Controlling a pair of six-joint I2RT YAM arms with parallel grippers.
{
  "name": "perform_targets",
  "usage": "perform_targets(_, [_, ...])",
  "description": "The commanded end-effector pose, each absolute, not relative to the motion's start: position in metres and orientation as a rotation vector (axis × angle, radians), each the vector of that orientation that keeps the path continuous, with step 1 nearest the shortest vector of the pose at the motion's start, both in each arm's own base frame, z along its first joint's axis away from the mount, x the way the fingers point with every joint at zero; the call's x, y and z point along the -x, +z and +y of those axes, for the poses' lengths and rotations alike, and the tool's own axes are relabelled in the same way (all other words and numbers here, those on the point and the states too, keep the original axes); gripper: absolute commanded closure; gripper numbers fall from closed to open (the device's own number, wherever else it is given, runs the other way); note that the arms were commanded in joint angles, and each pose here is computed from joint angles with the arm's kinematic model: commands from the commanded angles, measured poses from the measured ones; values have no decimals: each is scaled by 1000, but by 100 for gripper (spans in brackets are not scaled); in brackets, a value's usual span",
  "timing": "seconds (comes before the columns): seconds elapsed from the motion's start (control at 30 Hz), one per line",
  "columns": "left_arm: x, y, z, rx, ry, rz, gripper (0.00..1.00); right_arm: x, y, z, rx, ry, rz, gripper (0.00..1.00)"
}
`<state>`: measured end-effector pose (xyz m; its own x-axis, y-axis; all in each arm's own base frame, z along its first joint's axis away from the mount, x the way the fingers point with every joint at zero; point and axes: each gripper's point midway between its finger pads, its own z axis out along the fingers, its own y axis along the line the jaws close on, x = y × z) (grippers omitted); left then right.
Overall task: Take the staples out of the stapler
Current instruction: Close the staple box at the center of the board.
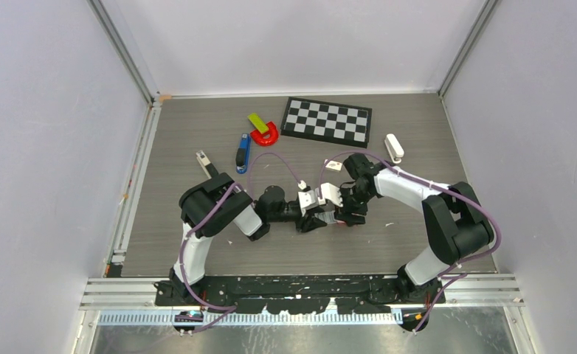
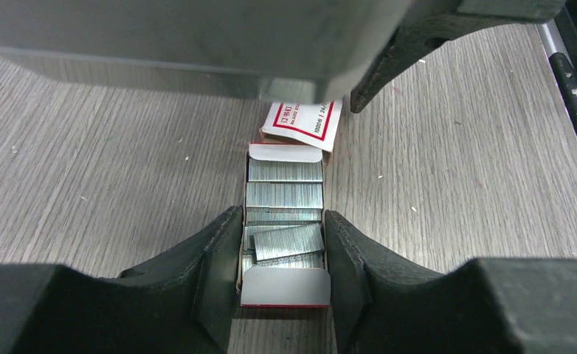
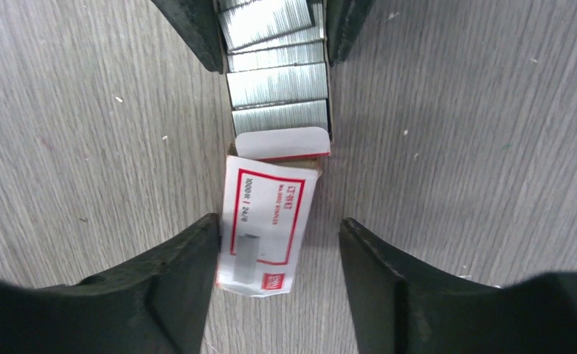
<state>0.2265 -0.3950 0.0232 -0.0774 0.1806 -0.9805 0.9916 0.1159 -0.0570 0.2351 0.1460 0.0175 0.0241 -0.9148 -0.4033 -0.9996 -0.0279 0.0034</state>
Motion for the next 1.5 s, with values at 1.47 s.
perform_targets(1.47, [-214, 11, -394, -1300, -1158, 1472, 54, -211, 11, 163, 2233, 490, 1754, 44])
